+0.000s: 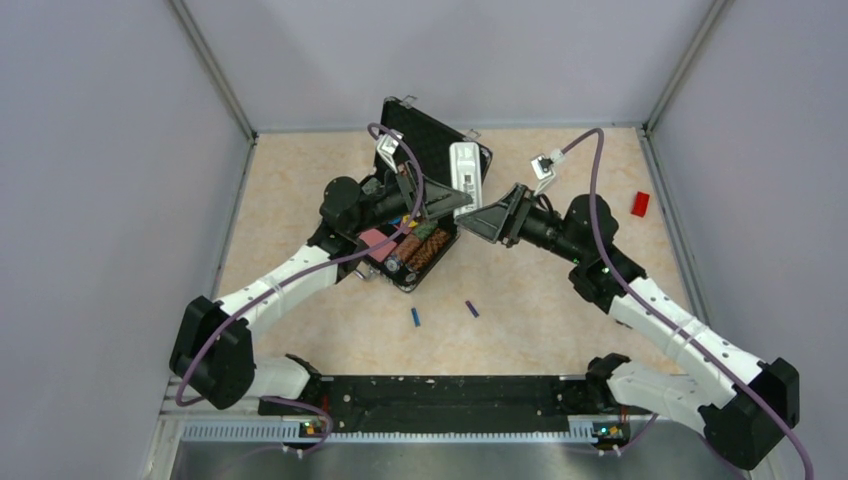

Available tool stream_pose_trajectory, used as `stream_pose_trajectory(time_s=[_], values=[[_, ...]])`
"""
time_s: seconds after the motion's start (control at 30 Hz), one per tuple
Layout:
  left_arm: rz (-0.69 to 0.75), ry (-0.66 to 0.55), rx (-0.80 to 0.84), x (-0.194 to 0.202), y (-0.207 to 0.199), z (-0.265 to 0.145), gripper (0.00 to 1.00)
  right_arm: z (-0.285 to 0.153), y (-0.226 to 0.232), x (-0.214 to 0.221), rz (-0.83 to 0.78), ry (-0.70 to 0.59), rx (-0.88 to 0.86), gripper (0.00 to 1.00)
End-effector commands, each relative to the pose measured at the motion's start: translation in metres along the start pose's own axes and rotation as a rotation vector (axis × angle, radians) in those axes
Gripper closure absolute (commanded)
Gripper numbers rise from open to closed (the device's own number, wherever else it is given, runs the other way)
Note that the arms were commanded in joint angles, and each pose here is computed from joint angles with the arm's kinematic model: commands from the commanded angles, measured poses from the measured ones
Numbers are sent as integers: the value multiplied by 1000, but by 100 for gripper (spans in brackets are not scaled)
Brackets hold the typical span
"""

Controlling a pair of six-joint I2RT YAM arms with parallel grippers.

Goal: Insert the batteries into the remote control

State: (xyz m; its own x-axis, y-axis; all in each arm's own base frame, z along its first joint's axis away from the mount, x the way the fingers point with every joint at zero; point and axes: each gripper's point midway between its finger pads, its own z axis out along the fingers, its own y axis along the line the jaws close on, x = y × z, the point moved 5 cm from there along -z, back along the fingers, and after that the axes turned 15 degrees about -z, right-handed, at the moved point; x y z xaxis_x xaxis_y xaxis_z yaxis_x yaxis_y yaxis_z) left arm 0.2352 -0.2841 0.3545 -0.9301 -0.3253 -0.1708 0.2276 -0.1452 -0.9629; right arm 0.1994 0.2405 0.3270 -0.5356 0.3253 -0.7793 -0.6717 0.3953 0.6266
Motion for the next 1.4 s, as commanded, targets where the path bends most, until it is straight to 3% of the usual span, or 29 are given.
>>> stream_pose_trajectory(time_s=[0.0,0.23,0.3,0.43,0.53,0.6,0.73,0.9,1.07,1.23,1.37], values=[[24,22,110,2,-24,-2,100,3,17,-13,-3,-65,-96,39],[17,32,118,6,-19,-5,100,5,19,-16,46,-109,-132,53],[15,36,120,6,-18,-5,100,6,19,-16,54,-110,-138,64],[18,51,122,8,-15,-6,100,7,18,-14,73,-104,-141,76],[17,54,118,9,-11,-7,100,7,17,-12,82,-99,-138,95],[22,57,117,9,-11,-7,87,7,15,-9,86,-89,-134,100],[53,56,111,8,-12,-8,40,4,13,-2,75,-57,-137,100],[103,48,87,0,-16,-10,24,-2,15,10,20,36,-181,100],[117,32,63,-15,-17,-16,26,-9,22,21,-29,158,-247,100],[110,55,30,-27,-14,-27,40,-15,27,26,-52,228,-289,100],[144,149,-28,-20,-7,-31,48,-15,26,27,-56,248,-293,100]])
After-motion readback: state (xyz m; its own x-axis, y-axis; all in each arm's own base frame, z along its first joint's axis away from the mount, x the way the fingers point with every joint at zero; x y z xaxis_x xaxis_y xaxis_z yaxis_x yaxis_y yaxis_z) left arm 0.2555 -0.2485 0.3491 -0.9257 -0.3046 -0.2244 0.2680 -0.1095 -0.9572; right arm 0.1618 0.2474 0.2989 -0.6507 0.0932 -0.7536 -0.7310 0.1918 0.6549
